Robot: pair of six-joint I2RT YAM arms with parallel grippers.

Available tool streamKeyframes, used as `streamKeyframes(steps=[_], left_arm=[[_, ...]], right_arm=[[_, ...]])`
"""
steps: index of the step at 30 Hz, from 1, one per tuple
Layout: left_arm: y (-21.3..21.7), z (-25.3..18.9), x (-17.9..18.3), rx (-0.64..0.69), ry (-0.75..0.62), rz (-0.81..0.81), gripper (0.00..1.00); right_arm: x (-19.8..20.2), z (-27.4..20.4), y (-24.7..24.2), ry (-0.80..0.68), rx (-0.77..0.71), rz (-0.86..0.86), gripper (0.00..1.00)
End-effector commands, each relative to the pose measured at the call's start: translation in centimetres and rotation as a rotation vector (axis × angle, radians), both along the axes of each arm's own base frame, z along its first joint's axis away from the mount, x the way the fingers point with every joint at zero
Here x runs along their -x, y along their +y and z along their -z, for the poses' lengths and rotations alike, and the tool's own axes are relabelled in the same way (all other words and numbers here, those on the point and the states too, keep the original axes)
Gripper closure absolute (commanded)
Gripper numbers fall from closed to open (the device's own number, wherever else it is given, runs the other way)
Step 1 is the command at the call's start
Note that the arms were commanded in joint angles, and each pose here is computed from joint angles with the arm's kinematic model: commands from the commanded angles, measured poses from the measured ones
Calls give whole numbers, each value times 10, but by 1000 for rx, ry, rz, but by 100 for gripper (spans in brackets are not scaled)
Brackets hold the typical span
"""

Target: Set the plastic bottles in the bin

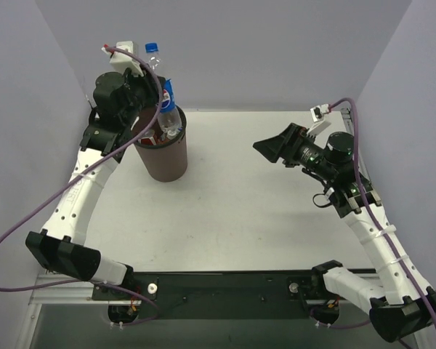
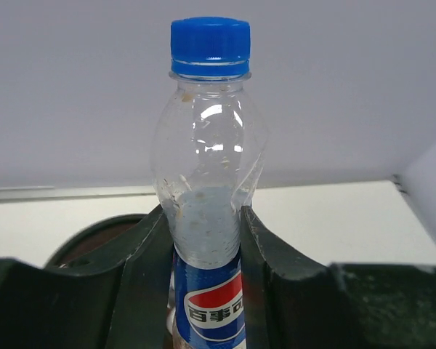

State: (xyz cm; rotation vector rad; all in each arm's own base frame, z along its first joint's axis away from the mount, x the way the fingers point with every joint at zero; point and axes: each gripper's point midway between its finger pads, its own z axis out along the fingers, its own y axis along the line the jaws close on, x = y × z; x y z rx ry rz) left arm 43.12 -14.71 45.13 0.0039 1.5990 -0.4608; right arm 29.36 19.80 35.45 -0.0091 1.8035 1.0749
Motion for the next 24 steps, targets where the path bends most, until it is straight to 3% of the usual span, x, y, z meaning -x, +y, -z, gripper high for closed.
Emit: streamKeyframes(steps=[1,7,10,11,20,23,24], left_arm=[[51,14,-43,-157,-110,-306,94],[63,78,-69,-258,-93,-394,94],[60,105,-73,-290,-34,-382,87],[59,108,-72,-290,-33,-369,78],[58,117,-66,-346,-42,-334,76],[53,109,-62,-339,-67,-307,66],[53,108,-61,-341,-67,-300,55]], right_arm=[[10,10,-9,-6,40,16,22],[14,30,-9,22,61,6,22],[15,38,-9,30,72,3,22],[14,39,-10,33,74,6,23],[13,47,-10,47,85,8,22],[14,48,-11,44,89,10,22],[13,48,-11,45,89,10,22]])
